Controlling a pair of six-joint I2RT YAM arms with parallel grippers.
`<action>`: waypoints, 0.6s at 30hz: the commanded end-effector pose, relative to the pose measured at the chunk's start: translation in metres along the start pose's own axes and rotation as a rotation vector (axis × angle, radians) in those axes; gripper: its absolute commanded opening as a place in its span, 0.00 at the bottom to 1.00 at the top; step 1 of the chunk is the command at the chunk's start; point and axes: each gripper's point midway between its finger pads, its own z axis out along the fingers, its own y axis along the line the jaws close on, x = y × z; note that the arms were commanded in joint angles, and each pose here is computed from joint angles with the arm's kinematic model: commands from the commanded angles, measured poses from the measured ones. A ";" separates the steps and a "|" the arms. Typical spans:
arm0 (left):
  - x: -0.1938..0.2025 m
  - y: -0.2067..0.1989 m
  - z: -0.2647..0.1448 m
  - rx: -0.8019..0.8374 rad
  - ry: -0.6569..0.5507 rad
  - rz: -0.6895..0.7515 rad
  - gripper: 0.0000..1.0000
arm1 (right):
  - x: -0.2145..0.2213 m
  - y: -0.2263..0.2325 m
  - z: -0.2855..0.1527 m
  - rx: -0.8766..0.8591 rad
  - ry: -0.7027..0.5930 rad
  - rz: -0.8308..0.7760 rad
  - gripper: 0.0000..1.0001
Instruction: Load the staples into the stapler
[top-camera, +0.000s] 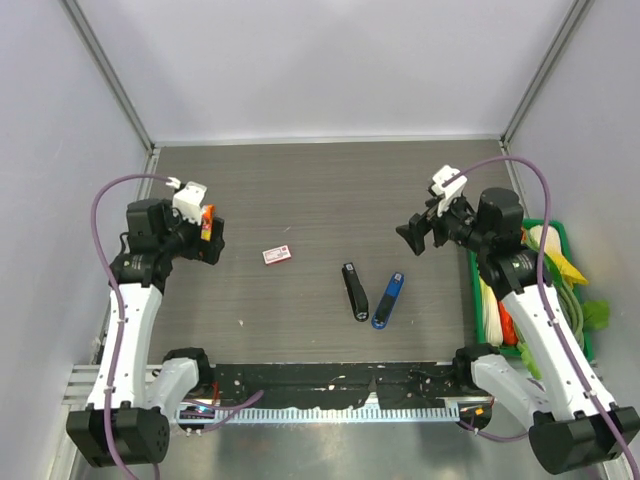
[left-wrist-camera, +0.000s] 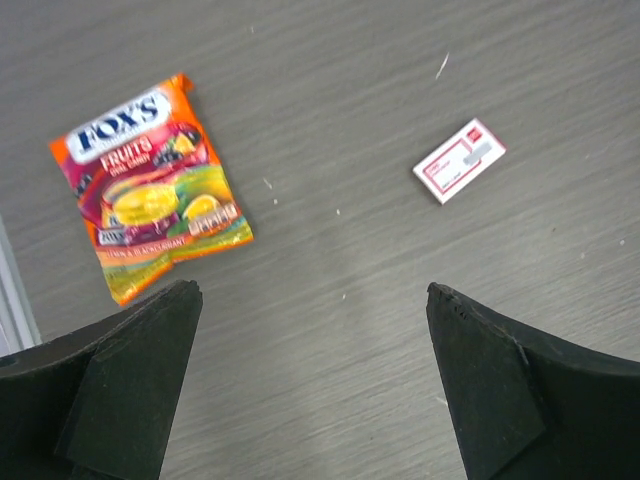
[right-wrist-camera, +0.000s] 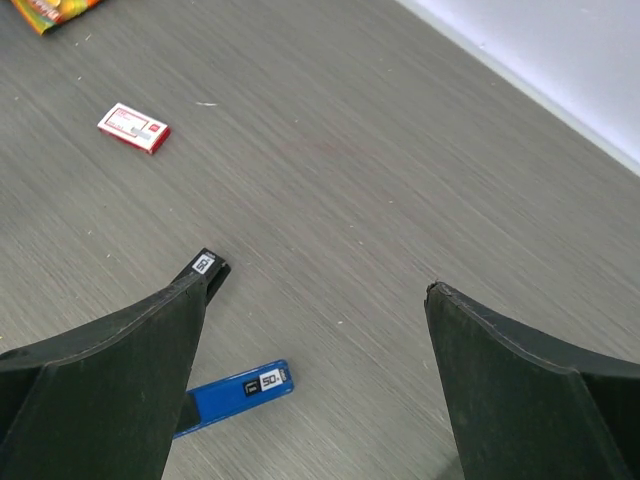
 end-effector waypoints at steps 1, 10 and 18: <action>0.011 0.007 0.013 -0.019 0.017 0.019 1.00 | 0.006 0.010 0.017 -0.037 0.022 -0.034 0.96; 0.037 -0.005 0.036 0.059 0.079 -0.052 1.00 | 0.038 0.044 0.064 -0.092 0.161 -0.178 0.96; 0.035 -0.008 0.039 0.069 0.051 -0.081 1.00 | 0.039 0.092 0.112 -0.249 0.192 -0.280 0.96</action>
